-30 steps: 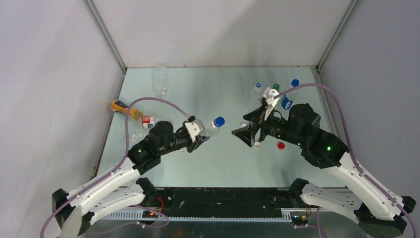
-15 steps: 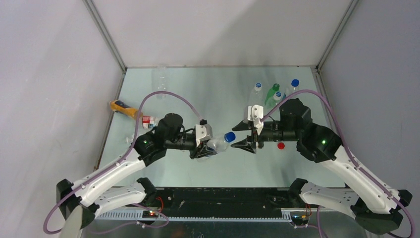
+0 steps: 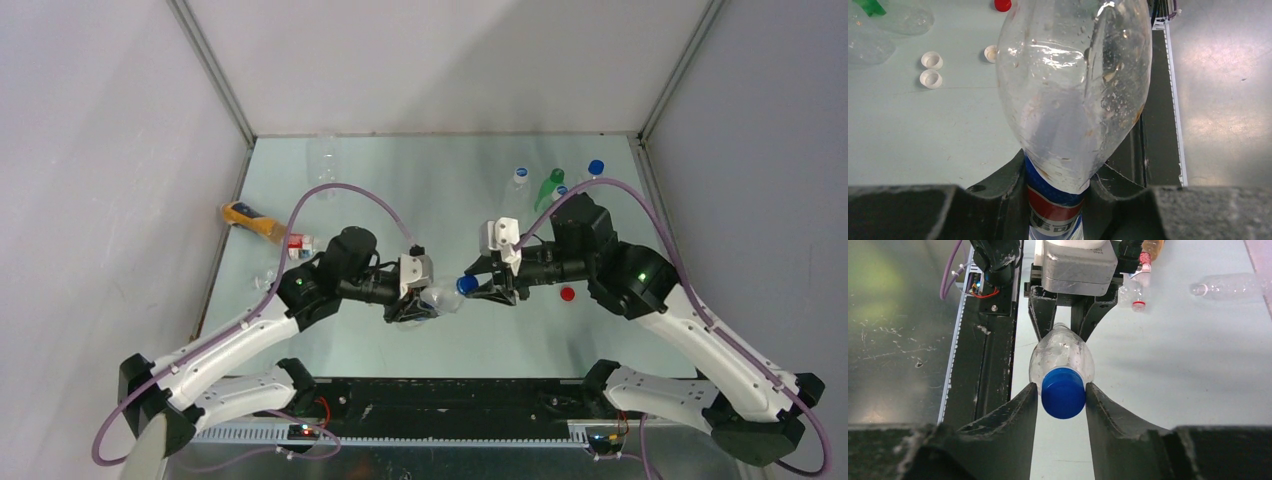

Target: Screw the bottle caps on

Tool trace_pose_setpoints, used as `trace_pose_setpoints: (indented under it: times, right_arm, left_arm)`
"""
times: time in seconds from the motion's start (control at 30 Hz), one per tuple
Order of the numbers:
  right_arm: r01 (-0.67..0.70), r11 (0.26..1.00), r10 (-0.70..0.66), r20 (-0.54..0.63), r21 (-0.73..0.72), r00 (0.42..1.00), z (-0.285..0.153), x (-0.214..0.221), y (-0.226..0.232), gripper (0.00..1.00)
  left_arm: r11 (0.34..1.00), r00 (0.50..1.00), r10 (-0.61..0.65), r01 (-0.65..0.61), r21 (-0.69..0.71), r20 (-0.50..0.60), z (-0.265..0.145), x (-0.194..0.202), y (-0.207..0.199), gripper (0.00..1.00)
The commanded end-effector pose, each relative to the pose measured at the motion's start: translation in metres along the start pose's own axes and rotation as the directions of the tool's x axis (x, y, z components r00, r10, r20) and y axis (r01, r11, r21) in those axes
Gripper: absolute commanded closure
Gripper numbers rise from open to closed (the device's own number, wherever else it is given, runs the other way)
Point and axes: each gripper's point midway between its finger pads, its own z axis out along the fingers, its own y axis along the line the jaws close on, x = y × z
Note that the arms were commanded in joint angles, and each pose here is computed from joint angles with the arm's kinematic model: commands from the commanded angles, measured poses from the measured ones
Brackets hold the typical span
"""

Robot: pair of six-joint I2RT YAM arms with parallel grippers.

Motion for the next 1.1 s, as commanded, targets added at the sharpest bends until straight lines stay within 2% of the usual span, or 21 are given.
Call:
trace_pose_setpoints:
  times: [0.0, 0.13, 0.27, 0.33, 0.43, 0.47, 0.5, 0.53, 0.57, 0.6, 0.63, 0.67, 0.7, 0.73, 0.8, 0.87, 0.93, 1.0, 1.03, 1.07]
  right_arm:
    - [0.028, 0.999, -0.028, 0.027, -0.025, 0.999, -0.001, -0.013, 0.001, 0.6]
    - [0.0, 0.999, 0.0, -0.003, -0.035, 1.0, 0.004, -0.005, 0.0, 0.69]
    - [-0.067, 0.998, 0.067, -0.017, -0.018, 0.998, 0.006, -0.002, -0.002, 0.91]
    - [-0.139, 0.99, 0.14, -0.022, 0.023, 0.99, 0.008, -0.001, -0.007, 0.97]
    - [-0.362, 0.918, 0.37, -0.016, 0.162, 0.929, 0.012, 0.005, -0.024, 1.0]
    - [-0.489, 0.848, 0.498, 0.01, 0.207, 0.867, 0.015, 0.007, -0.028, 1.0]
    - [-0.544, 0.78, 0.559, 0.046, 0.31, 0.828, 0.014, 0.013, -0.044, 1.0]
    - [-0.666, 0.642, 0.679, 0.122, 0.379, 0.724, 0.014, 0.018, -0.054, 1.0]
    - [-0.712, 0.575, 0.726, 0.15, 0.403, 0.671, 0.015, 0.023, -0.057, 1.0]
    - [-0.788, 0.438, 0.798, 0.217, 0.432, 0.562, 0.018, 0.029, -0.063, 1.0]
    - [-0.816, 0.362, 0.832, 0.239, 0.45, 0.501, 0.018, 0.036, -0.064, 1.0]
    - [-0.862, 0.231, 0.869, 0.302, 0.452, 0.391, 0.021, 0.041, -0.068, 1.0]
    - [-0.876, 0.168, 0.886, 0.321, 0.452, 0.335, 0.023, 0.046, -0.067, 1.0]
    - [-0.902, 0.073, 0.902, 0.358, 0.425, 0.241, 0.029, 0.046, -0.066, 1.0]
    - [-0.919, 0.009, 0.907, 0.384, 0.394, 0.173, 0.038, 0.045, -0.065, 1.0]
    - [-0.924, 0.005, 0.901, 0.4, 0.383, 0.171, 0.044, 0.042, -0.065, 0.98]
    - [-0.924, 0.027, 0.888, 0.415, 0.381, 0.197, 0.044, 0.038, -0.068, 0.9]
    - [-0.917, 0.091, 0.86, 0.435, 0.387, 0.269, 0.038, 0.03, -0.075, 0.79]
    - [-0.901, 0.144, 0.832, 0.443, 0.41, 0.335, 0.031, 0.027, -0.079, 0.67]
    - [-0.891, 0.187, 0.812, 0.446, 0.413, 0.377, 0.027, 0.022, -0.082, 0.6]
  left_arm:
    - [0.997, 0.995, 0.075, -0.076, 0.015, 0.067, -0.005, -0.029, 0.0, 0.82]
    - [0.996, 0.993, 0.092, -0.094, 0.01, 0.078, -0.006, -0.032, 0.0, 0.82]
    - [0.993, 0.991, 0.102, -0.098, -0.061, 0.083, -0.009, -0.036, 0.011, 0.82]
    - [0.979, 0.989, 0.124, -0.107, -0.175, 0.086, -0.013, -0.04, 0.029, 0.82]
    - [0.937, 0.982, 0.167, -0.131, -0.323, 0.086, -0.02, -0.045, 0.048, 0.82]
    - [0.901, 0.979, 0.185, -0.135, -0.411, 0.083, -0.026, -0.047, 0.061, 0.82]
    - [0.886, 0.974, 0.211, -0.157, -0.437, 0.079, -0.025, -0.049, 0.062, 0.82]
    - [0.837, 0.972, 0.226, -0.157, -0.524, 0.07, -0.033, -0.049, 0.074, 0.82]
    - [0.822, 0.967, 0.25, -0.182, -0.54, 0.054, -0.031, -0.048, 0.072, 0.82]
    - [0.774, 0.964, 0.264, -0.186, -0.605, 0.042, -0.038, -0.051, 0.082, 0.82]
    - [0.759, 0.956, 0.294, -0.222, -0.612, 0.017, -0.035, -0.049, 0.079, 0.83]
    - [0.712, 0.95, 0.311, -0.226, -0.664, 0.01, -0.041, -0.054, 0.085, 0.83]
    - [0.697, 0.94, 0.34, -0.265, -0.666, -0.017, -0.037, -0.052, 0.082, 0.83]
    - [0.656, 0.937, 0.349, -0.264, -0.707, -0.027, -0.042, -0.055, 0.087, 0.84]
    - [0.627, 0.928, 0.365, -0.301, -0.719, -0.07, -0.04, -0.052, 0.085, 0.89]
    - [0.62, 0.93, 0.35, -0.318, -0.717, -0.11, -0.038, -0.044, 0.087, 0.91]
    - [0.624, 0.933, 0.333, -0.327, -0.71, -0.137, -0.037, -0.038, 0.089, 0.92]
    - [0.641, 0.934, 0.312, -0.343, -0.687, -0.176, -0.036, -0.027, 0.087, 0.92]
    - [0.668, 0.933, 0.308, -0.352, -0.656, -0.187, -0.033, -0.022, 0.083, 0.92]
    - [0.681, 0.938, 0.291, -0.34, -0.649, -0.187, -0.033, -0.018, 0.084, 0.92]
